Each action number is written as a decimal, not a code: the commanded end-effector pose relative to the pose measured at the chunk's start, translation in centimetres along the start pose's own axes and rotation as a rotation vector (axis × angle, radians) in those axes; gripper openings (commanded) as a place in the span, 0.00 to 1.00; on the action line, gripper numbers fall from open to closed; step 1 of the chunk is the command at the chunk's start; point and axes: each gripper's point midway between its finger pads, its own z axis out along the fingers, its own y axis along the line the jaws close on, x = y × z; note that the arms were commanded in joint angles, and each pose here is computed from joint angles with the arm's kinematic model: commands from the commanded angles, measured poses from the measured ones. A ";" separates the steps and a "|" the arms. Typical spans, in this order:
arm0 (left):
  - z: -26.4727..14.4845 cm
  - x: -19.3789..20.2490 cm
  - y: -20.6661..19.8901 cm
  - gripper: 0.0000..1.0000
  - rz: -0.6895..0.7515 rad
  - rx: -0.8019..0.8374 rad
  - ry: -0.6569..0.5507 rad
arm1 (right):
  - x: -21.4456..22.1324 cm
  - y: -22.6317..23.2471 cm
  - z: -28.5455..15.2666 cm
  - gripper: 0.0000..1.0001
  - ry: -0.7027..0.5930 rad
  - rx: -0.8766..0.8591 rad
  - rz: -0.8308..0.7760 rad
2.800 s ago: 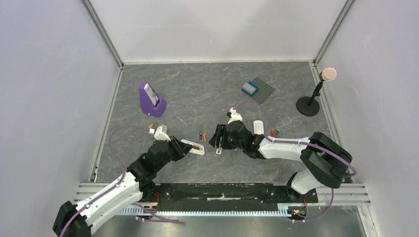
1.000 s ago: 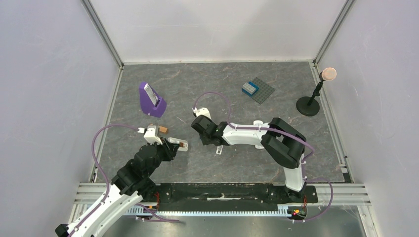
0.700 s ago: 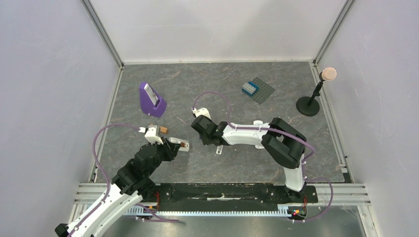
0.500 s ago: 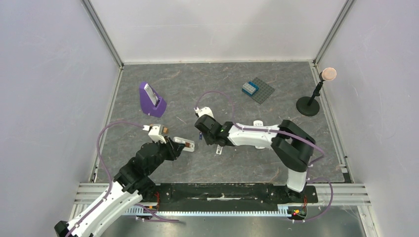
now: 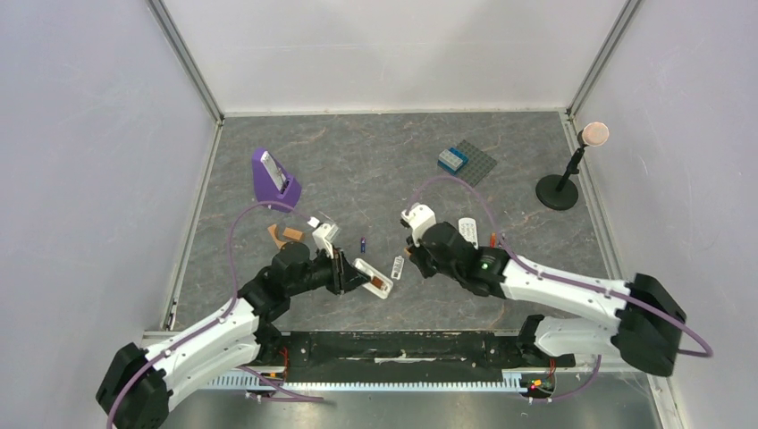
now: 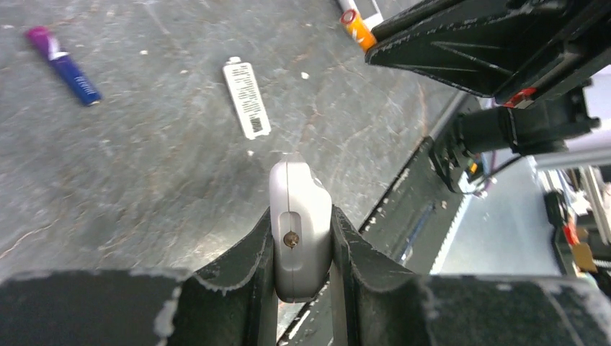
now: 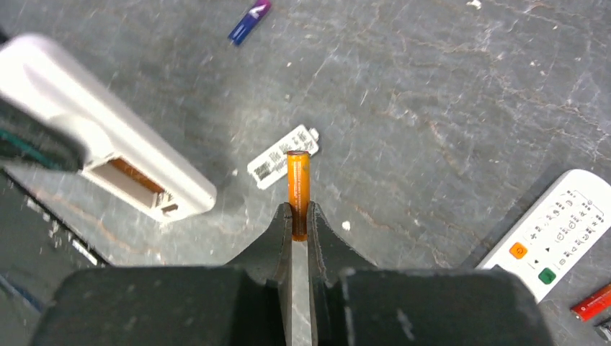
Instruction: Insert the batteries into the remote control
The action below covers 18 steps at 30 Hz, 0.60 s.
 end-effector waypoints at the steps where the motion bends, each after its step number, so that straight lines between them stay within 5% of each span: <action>1: 0.1 -3.1 -5.3 0.02 0.122 0.240 -0.044 | -0.5 2.0 -2.2 0.05 -0.092 -0.175 -0.058; 18: 1.0 -4.0 -4.5 0.02 0.068 0.185 -0.067 | -0.4 5.9 -4.7 0.06 -0.131 -0.421 -0.095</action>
